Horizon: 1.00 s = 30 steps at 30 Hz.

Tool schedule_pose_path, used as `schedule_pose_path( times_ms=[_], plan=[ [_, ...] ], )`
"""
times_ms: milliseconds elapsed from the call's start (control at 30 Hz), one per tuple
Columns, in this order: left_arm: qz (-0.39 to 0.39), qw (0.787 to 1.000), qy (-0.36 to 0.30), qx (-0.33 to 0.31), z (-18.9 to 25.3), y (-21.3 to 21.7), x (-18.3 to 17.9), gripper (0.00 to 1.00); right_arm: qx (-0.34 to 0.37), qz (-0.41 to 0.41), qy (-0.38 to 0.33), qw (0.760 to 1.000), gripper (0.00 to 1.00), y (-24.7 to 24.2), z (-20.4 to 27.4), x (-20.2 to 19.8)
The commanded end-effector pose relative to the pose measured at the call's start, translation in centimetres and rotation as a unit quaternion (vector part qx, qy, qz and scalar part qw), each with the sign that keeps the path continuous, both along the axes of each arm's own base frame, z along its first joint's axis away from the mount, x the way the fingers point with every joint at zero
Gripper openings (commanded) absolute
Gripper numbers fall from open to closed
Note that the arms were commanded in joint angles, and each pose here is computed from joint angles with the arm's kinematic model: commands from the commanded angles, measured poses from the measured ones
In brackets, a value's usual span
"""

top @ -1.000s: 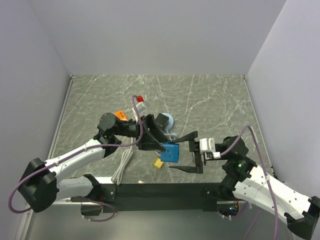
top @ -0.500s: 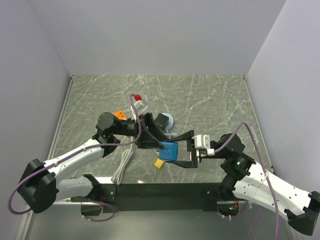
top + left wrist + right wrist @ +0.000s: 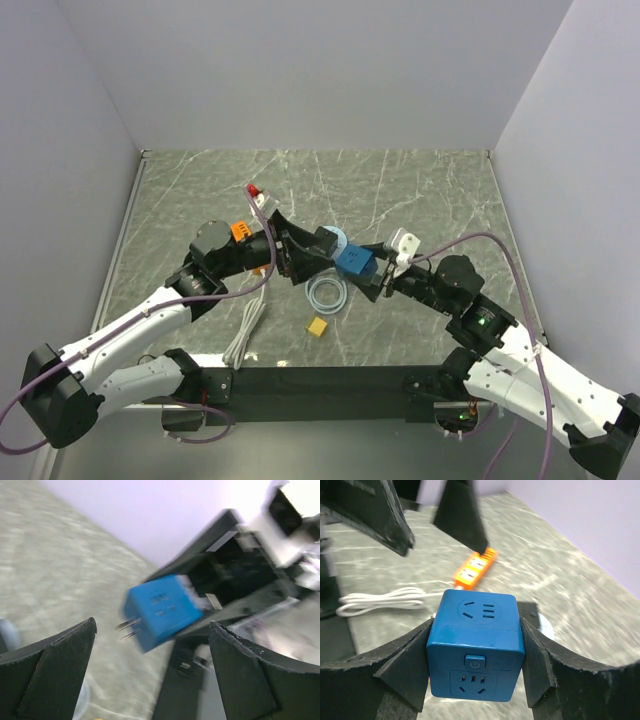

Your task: Insert the plug

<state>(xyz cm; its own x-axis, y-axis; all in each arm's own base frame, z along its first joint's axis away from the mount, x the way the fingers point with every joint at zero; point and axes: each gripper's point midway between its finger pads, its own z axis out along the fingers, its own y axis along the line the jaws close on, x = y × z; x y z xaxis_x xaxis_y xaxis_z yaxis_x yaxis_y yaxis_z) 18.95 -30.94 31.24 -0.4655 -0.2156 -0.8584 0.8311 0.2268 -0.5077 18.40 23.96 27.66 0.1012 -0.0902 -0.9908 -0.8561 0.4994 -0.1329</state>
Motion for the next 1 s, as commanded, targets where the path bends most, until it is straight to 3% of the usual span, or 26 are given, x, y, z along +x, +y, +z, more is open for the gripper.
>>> schedule_pose_path(
  times_ms=[0, 200, 267, 467, 867, 967],
  plan=[
    [0.128, 0.99, -0.043, 0.039, -0.6, 1.7, 4.8, 0.99, 0.025, -0.074, -0.015, 0.997, 0.28, -1.7, 3.4, 2.2],
    [0.26, 0.952, -0.043, 0.153, -6.8, 2.7, 11.9, 0.99, -0.02, -0.152, 0.046, 0.987, 0.27, -3.5, 0.7, 7.2],
    [0.258, 0.948, -0.035, 0.182, -8.8, 1.6, 13.3, 0.99, -0.027, -0.168, 0.062, 0.983, 0.26, -4.0, -0.1, 8.1],
    [0.322, 0.906, -0.035, 0.273, -12.7, 0.7, 17.2, 0.98, -0.022, -0.199, 0.077, 0.977, 0.26, -5.9, -0.9, 9.2],
    [0.341, 0.856, -0.038, 0.387, -18.3, -0.5, 19.5, 0.99, -0.007, -0.189, 0.079, 0.979, 0.25, -6.2, -0.9, 9.2],
    [0.329, 0.854, -0.036, 0.402, -19.4, -0.8, 19.3, 0.99, -0.004, -0.186, 0.077, 0.979, 0.25, -6.1, -0.9, 9.1]
  ],
)
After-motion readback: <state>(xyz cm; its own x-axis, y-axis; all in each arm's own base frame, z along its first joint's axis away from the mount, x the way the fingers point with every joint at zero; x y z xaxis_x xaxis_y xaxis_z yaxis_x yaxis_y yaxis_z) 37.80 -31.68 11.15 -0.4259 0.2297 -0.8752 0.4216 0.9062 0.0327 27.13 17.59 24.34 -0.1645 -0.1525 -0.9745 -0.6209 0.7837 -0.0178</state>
